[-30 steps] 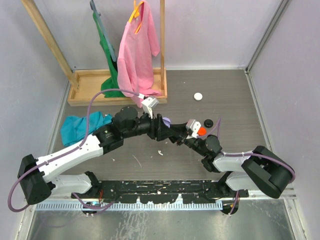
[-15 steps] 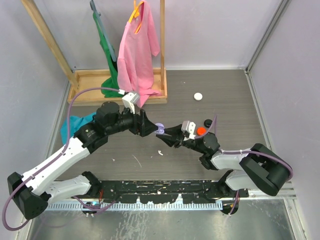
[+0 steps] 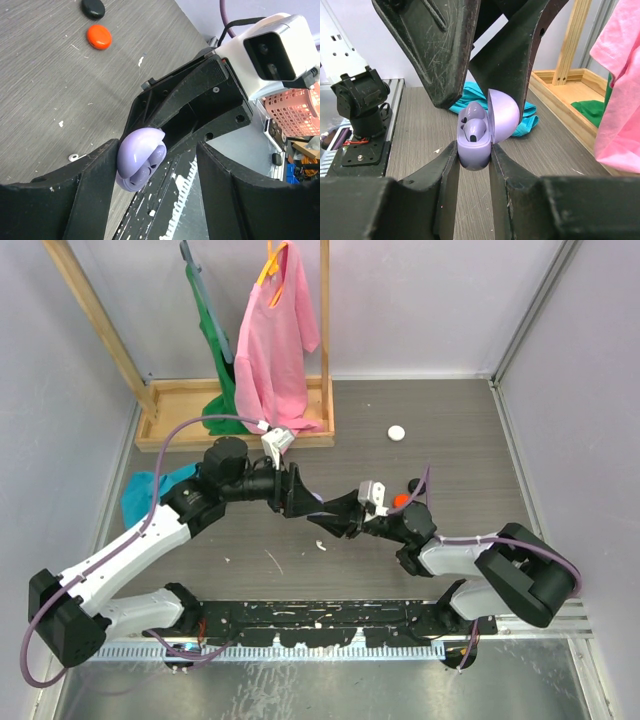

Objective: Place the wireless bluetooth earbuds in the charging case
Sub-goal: Close the charging case.

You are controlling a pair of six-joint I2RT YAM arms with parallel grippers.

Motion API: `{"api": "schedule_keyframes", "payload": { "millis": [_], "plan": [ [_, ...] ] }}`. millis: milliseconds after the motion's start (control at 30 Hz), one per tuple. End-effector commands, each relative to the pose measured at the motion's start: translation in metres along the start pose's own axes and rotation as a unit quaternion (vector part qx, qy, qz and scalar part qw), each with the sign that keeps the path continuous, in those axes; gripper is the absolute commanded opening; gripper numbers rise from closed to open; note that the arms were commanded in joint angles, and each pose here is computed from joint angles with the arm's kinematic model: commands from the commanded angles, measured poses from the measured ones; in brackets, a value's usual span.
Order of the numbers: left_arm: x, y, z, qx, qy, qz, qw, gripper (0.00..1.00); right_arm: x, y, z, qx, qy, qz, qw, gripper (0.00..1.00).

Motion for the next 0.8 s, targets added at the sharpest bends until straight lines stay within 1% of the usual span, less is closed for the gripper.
{"api": "schedule_keyframes", "payload": {
  "millis": [0, 200, 300, 367, 433, 500, 600, 667, 767],
  "plan": [
    [-0.020, -0.028, -0.010, 0.071, -0.038, 0.034, 0.996, 0.63, -0.008, -0.004, 0.008, -0.005, -0.009, 0.007, 1.000, 0.01],
    [-0.020, -0.032, -0.020, 0.069, -0.042, 0.051, 0.995, 0.63, -0.001, -0.009, 0.009, 0.001, 0.006, 0.026, 1.000, 0.01],
    [-0.021, -0.027, -0.026, 0.042, -0.049, 0.063, 0.996, 0.66, 0.002, -0.011, 0.008, 0.008, 0.013, 0.039, 0.999, 0.01],
    [-0.019, -0.017, -0.031, 0.002, -0.043, 0.061, 0.997, 0.68, 0.001, -0.018, 0.006, 0.030, 0.011, 0.054, 0.998, 0.01],
    [-0.016, 0.000, -0.039, -0.062, -0.033, 0.058, 0.996, 0.70, 0.003, -0.032, 0.002, 0.072, 0.019, 0.078, 0.994, 0.01],
    [-0.012, 0.019, -0.050, -0.132, -0.016, 0.057, 0.989, 0.72, 0.006, -0.048, -0.004, 0.121, 0.034, 0.100, 0.987, 0.01],
    [-0.004, 0.036, -0.068, -0.200, 0.008, 0.069, 0.977, 0.74, 0.012, -0.071, -0.018, 0.201, 0.063, 0.131, 0.969, 0.01],
    [0.001, 0.045, -0.080, -0.234, 0.019, 0.080, 0.969, 0.77, 0.024, -0.086, -0.033, 0.262, 0.098, 0.167, 0.946, 0.01],
    [0.009, 0.062, -0.099, -0.299, 0.042, 0.094, 0.949, 0.82, 0.030, -0.106, -0.053, 0.339, 0.125, 0.217, 0.907, 0.01]
  ]
}}
Point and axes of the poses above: each gripper's point midway between its finger pads, its own z axis out along the fingers, its own y axis along the line the jaws close on, x = y × z, the point moved 2 cm from there along -z, back along the fingers, and after that the axes turned 13 degrees about z, right-handed, at the moved point
